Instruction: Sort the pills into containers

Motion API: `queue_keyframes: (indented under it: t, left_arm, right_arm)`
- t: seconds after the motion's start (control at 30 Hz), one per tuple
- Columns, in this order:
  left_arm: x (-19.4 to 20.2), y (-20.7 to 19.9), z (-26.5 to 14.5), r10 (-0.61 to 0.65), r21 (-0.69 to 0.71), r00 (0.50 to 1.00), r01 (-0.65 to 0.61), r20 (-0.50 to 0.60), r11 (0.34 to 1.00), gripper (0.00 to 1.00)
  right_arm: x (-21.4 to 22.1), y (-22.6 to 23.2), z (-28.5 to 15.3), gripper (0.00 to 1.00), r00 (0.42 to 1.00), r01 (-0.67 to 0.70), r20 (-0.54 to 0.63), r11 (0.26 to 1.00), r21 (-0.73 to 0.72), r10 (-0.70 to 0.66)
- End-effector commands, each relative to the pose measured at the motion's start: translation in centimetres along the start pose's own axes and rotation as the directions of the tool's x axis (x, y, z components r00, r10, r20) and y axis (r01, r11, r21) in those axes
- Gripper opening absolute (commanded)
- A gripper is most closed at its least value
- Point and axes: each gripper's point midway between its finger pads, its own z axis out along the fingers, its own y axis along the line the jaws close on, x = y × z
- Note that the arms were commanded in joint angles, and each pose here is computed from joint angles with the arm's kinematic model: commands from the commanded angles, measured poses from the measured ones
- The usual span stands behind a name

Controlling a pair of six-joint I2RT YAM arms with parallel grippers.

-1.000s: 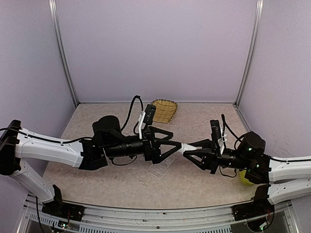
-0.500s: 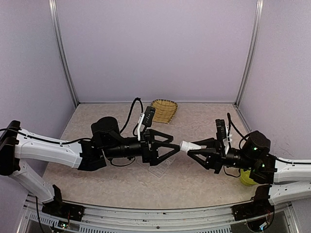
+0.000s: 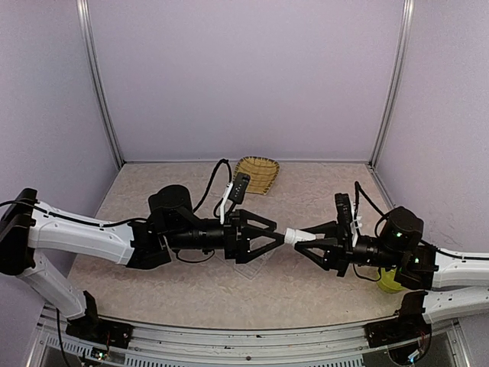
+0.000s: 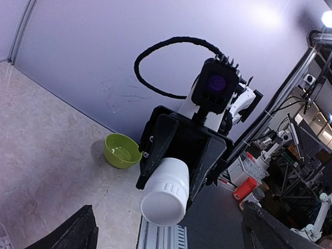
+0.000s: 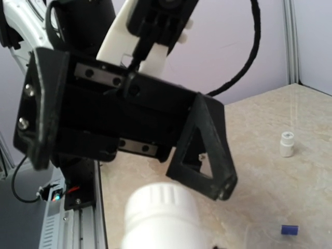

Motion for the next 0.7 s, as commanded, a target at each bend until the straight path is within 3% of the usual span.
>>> queue_keyframes:
  t: [0.0, 0.27, 0.67]
  left_arm:
    - [-1.1, 0.4, 0.4, -0.049, 0.001, 0.999, 0.049, -0.001, 0.999, 0.94]
    - [-0.6, 0.7, 1.2, -0.142, 0.028, 0.989, 0.144, -0.040, 0.989, 0.92]
    - [-0.5, -0.3, 1.8, -0.144, 0.087, 0.986, 0.151, -0.079, 0.985, 0.73]
  right_arm:
    - [-1.7, 0.6, 0.1, 0.18, 0.999, 0.046, 0.027, 0.999, -0.014, -0.045]
    - [-1.7, 0.4, 0.3, 0.18, 0.998, 0.067, 0.007, 0.998, -0.009, -0.067]
    - [-1.6, 0.0, 0.4, 0.17, 0.996, 0.085, 0.005, 0.996, 0.013, -0.085]
